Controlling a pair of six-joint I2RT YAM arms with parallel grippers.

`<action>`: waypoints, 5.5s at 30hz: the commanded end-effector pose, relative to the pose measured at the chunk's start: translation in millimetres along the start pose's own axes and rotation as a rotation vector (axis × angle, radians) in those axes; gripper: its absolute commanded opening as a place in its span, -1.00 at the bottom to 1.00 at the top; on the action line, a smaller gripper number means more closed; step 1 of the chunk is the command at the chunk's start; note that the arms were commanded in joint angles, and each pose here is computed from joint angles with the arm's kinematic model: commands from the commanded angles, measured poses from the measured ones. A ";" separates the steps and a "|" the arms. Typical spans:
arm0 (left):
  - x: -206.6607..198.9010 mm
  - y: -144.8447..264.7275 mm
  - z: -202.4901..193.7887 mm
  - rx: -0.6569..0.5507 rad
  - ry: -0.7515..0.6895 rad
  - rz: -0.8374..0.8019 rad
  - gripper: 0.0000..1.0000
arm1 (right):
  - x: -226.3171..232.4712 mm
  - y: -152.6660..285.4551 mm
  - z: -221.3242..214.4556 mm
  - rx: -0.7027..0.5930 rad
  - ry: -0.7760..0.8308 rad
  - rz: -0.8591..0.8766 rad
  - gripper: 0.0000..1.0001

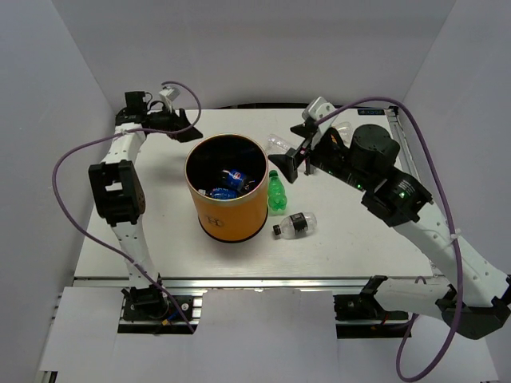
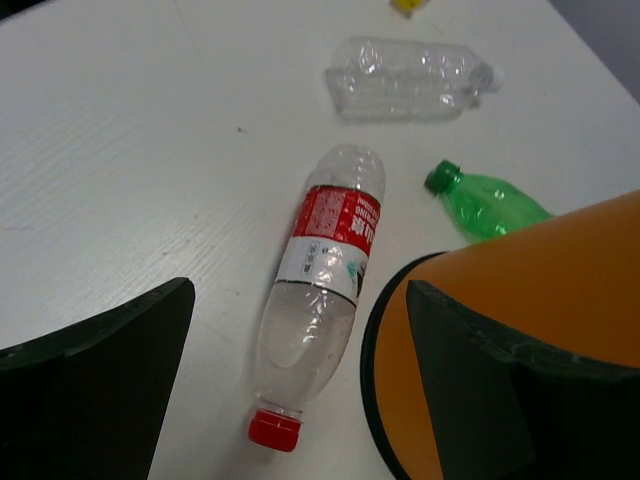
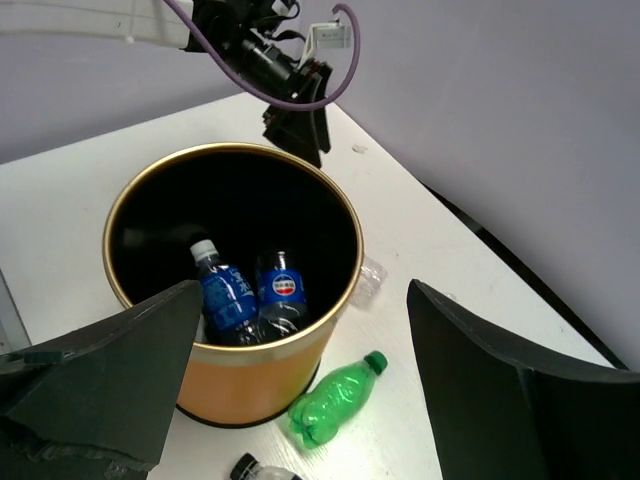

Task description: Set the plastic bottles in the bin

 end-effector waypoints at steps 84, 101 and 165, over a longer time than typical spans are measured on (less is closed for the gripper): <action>-226.0 95.0 106.4 -0.539 0.111 0.492 0.96 | 49.0 27.1 -400.7 0.891 0.132 0.466 0.12; -94.8 136.9 -13.7 -0.506 0.594 0.864 0.96 | -24.4 22.9 -72.9 -0.053 0.187 -0.076 -0.48; -97.6 159.8 -95.3 -0.452 0.661 1.057 0.96 | -123.4 -41.1 -124.9 0.074 -0.396 -0.547 -1.00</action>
Point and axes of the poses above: each gripper's point midway between its finger pads, its own y axis back along the fingers, its own x axis along the line the jaws close on, z = x × y, the point moved 2 cm from there along y, back along the fingers, and after that the axes turned 1 degree about y, right-handed, at the moved point
